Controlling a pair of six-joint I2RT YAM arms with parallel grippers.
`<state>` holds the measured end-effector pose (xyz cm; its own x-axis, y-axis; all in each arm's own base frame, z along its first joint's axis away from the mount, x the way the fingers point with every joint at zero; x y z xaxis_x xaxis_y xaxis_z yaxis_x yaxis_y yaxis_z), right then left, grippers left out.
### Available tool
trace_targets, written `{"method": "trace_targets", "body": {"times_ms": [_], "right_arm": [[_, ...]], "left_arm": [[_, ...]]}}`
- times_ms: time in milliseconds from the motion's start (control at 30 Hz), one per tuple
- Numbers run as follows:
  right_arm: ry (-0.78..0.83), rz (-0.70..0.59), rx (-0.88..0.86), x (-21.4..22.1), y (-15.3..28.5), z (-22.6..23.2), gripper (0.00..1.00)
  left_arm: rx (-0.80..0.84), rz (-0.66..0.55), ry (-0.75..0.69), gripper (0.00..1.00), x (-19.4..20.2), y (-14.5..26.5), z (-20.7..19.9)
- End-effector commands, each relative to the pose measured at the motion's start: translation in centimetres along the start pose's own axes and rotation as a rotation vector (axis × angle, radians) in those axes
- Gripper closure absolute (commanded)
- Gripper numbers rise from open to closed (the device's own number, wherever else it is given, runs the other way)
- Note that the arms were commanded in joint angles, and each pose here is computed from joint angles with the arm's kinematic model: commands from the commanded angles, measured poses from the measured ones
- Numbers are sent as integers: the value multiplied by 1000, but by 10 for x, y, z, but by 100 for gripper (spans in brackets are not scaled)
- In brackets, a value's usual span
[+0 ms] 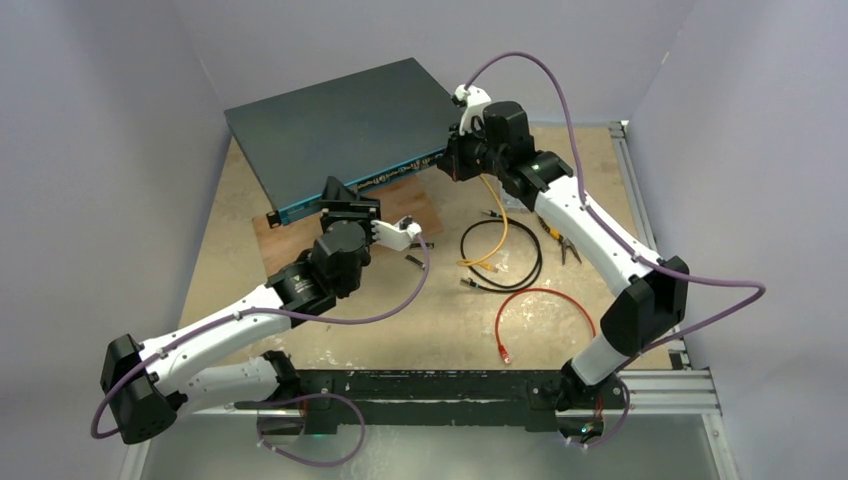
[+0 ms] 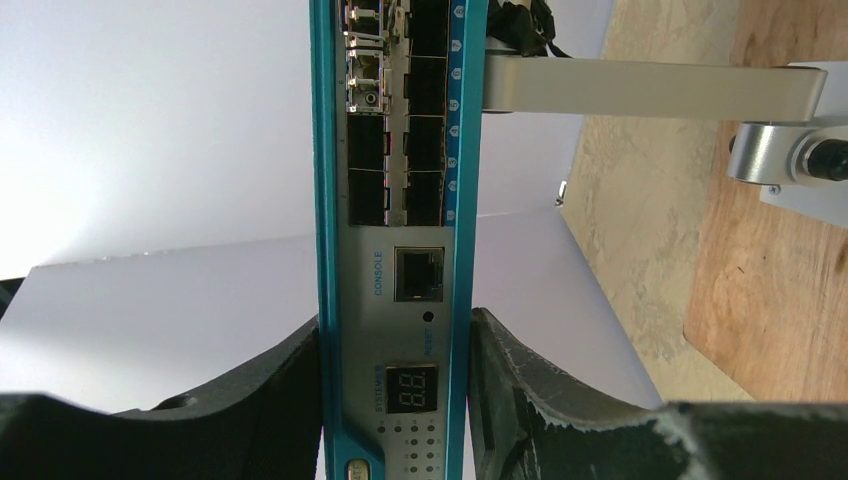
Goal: Insert the plug into the switch port
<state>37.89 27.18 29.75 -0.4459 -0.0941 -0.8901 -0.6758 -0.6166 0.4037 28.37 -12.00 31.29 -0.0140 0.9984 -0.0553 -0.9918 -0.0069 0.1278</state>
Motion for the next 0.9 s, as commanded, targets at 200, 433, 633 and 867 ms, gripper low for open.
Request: {"method": "trace_targets", "body": {"times_ms": [200, 433, 633, 867], "right_arm": [[6, -177, -88, -58, -11, 21, 100], [77, -269, -78, -40, 13, 18, 100], [72, -303, -44, -20, 27, 11, 100], [44, -390, -12, -33, 38, 8, 100]], "left_arm": [[64, 77, 3, 100, 20, 2, -18], [60, 85, 5, 100, 21, 1, -18], [58, 89, 7, 100, 21, 1, -18], [58, 87, 11, 100, 20, 0, -17]]}}
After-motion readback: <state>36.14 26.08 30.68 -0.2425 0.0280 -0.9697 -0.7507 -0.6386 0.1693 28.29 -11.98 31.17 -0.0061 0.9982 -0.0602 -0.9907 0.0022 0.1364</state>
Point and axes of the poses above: each gripper's point midway between its finger pads, its own y axis back along the fingers, its own z axis along the line the jaws close on, x = y × z, the point moved 2 cm from there along y, back along the fingers, and after that the axes turned 3 degrees about y, right-handed, at the moved point
